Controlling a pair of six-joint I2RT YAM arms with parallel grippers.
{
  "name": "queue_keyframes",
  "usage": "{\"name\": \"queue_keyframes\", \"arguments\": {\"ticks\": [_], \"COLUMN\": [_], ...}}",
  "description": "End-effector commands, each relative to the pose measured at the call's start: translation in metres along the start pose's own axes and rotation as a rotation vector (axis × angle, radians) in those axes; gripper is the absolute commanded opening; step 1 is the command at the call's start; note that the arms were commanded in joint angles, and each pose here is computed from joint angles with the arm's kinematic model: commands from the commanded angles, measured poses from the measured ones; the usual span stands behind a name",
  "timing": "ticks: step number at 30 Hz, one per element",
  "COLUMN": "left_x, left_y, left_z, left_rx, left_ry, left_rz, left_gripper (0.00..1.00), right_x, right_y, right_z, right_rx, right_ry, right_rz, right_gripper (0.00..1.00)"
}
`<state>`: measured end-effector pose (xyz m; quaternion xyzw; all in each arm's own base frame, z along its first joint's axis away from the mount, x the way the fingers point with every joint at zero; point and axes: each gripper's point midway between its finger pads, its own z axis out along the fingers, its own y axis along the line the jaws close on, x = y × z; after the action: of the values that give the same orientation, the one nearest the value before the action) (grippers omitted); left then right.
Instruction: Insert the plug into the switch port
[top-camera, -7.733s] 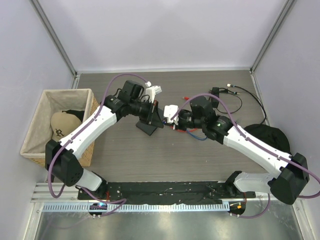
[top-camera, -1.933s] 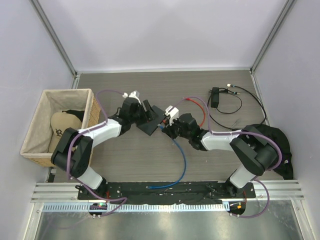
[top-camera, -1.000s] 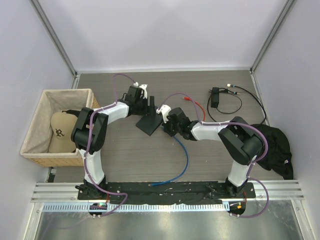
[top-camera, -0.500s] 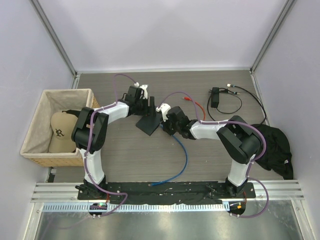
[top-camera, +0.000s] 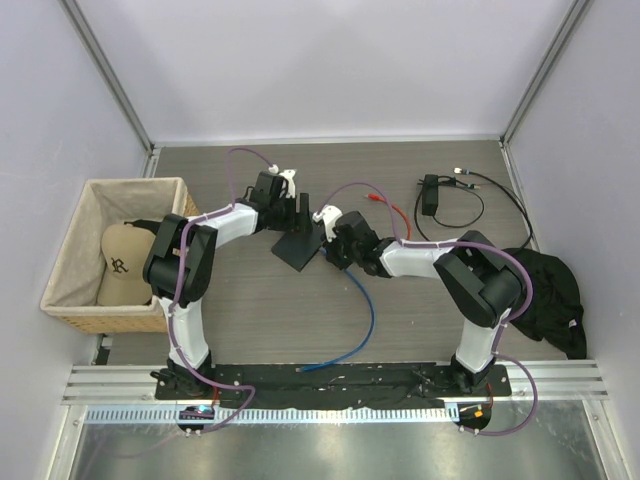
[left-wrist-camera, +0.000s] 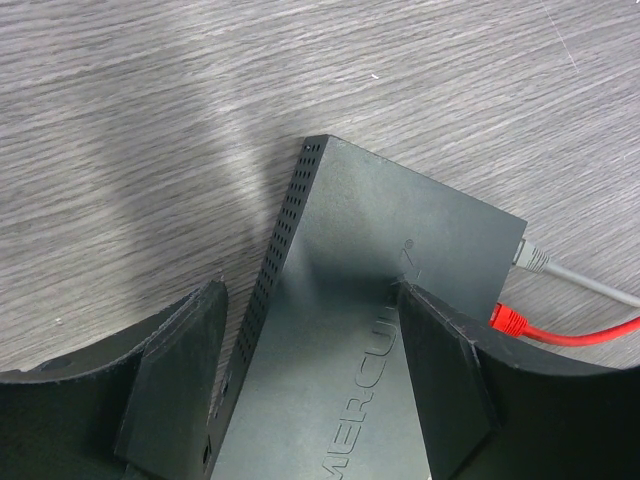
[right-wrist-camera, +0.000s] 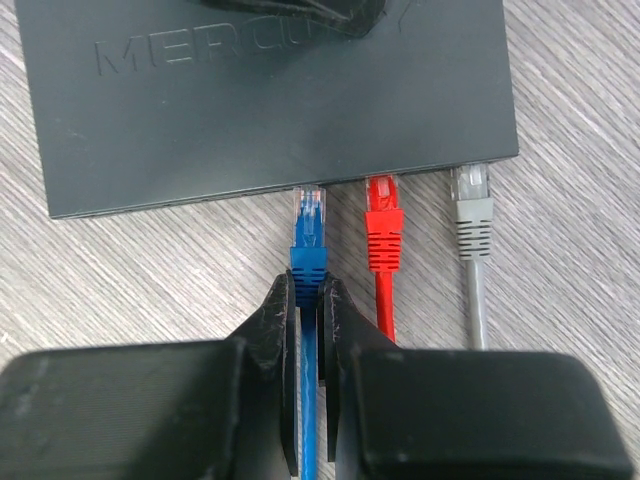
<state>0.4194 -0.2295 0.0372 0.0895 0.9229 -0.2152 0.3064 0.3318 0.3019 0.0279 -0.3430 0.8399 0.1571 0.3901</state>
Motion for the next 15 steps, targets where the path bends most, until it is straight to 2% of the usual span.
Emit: {"name": "queue_keyframes", "arguments": {"ticks": [1, 15], "left_x": [0.0064, 0.0125], "left_y": [0.0039, 0.0044], "left_z": [0.0035, 0.0048], "left_rx": [-0.011, -0.011], "left_ry": [0.033, 0.055], "left_rz": [-0.009, -0.026], "left_gripper": [0.73, 0.74], "right_x": [-0.0502, -0.0555], "right_y": [0.0048, 0.0029], "right_z": [-0.0057, -0.0043], "right_rx": [-0.030, -0.017], "right_ry": [-0.129, -0.142], "right_rz": [0.001, -0.018], "right_gripper": [0.01, 0.01]}}
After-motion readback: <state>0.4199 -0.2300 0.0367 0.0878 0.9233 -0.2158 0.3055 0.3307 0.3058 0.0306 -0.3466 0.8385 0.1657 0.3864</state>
